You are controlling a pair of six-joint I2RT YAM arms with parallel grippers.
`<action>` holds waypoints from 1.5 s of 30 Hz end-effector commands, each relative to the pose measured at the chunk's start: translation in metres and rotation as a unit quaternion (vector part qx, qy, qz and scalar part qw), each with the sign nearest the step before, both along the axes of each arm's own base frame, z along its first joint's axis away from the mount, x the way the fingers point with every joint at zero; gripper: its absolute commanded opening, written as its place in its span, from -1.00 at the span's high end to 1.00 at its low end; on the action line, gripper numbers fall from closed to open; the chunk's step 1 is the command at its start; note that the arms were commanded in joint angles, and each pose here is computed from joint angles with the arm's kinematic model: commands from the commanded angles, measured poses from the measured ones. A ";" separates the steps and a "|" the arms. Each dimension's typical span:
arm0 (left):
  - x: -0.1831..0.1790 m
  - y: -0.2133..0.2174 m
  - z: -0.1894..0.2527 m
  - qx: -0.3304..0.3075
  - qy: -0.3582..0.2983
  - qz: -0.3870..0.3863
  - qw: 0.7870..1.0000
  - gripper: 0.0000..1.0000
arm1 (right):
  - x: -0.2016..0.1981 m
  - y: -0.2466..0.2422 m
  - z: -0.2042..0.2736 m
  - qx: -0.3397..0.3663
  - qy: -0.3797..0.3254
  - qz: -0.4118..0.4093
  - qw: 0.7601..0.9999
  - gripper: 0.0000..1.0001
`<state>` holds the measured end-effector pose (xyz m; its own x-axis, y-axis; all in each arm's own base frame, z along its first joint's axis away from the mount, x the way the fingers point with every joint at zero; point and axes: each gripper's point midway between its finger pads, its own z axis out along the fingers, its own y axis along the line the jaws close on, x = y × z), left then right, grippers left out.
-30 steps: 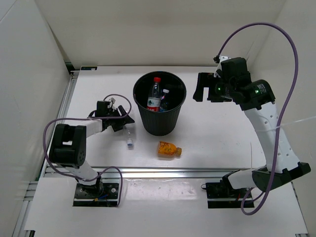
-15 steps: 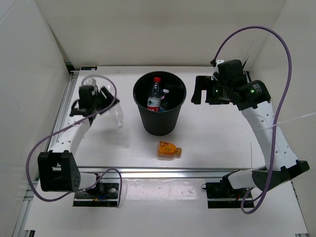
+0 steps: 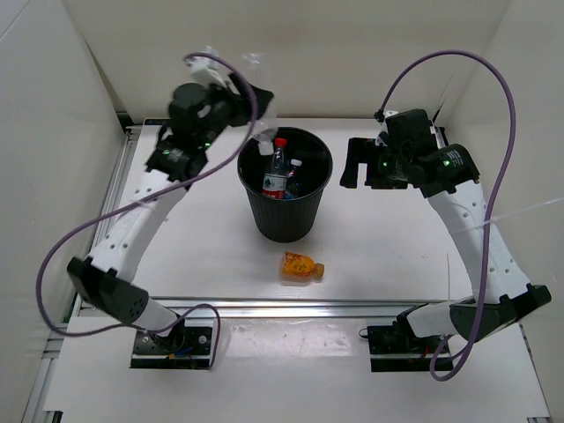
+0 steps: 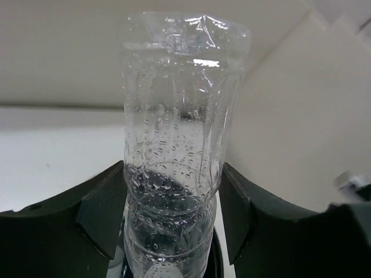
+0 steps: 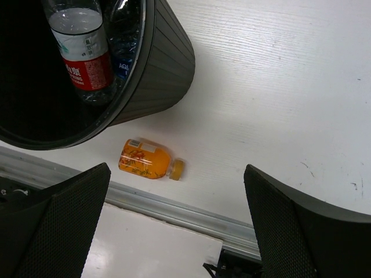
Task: Put the plastic bottles in the bin
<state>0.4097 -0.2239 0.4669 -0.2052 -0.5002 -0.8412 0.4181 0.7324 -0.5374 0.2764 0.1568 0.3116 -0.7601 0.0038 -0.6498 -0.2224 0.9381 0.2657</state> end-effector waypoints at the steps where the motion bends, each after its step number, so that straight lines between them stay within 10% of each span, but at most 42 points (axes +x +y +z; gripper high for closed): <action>1: 0.000 -0.049 -0.063 0.067 0.057 -0.042 0.995 0.24 | -0.002 0.001 0.012 0.017 -0.020 0.001 1.000 -1.00; 5: -0.016 -0.075 -0.091 0.096 0.075 -0.051 0.991 0.02 | 0.001 -0.005 0.012 0.020 -0.018 -0.012 1.000 -1.00; 7: -0.026 -0.069 -0.075 0.089 0.060 -0.035 0.994 -0.99 | 0.000 -0.008 0.012 0.025 -0.016 -0.022 0.999 -1.00; 16: -0.062 0.069 0.035 0.030 -0.034 0.194 0.980 -1.00 | -0.027 -0.010 -0.021 0.155 0.062 -0.078 0.983 -1.00; 24: -0.093 0.169 -0.074 0.093 0.075 0.323 0.939 -1.00 | -0.060 0.027 -0.094 0.152 0.115 0.054 0.980 -1.00; 32: -0.130 0.215 -0.145 0.095 0.174 0.370 0.908 -1.00 | -0.090 0.043 -0.126 0.108 -0.210 0.229 0.944 -1.00; 45: -0.155 0.231 -0.212 0.127 0.273 0.391 0.870 -1.00 | -0.099 0.095 -0.181 0.020 -0.250 0.404 0.880 -1.00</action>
<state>0.2662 0.0039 0.2663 -0.2672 -0.4585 -0.8476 -0.5013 0.8173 -0.2841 0.1645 0.2317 0.1185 -0.3133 -0.3909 -0.8655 -0.8739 0.4753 0.1017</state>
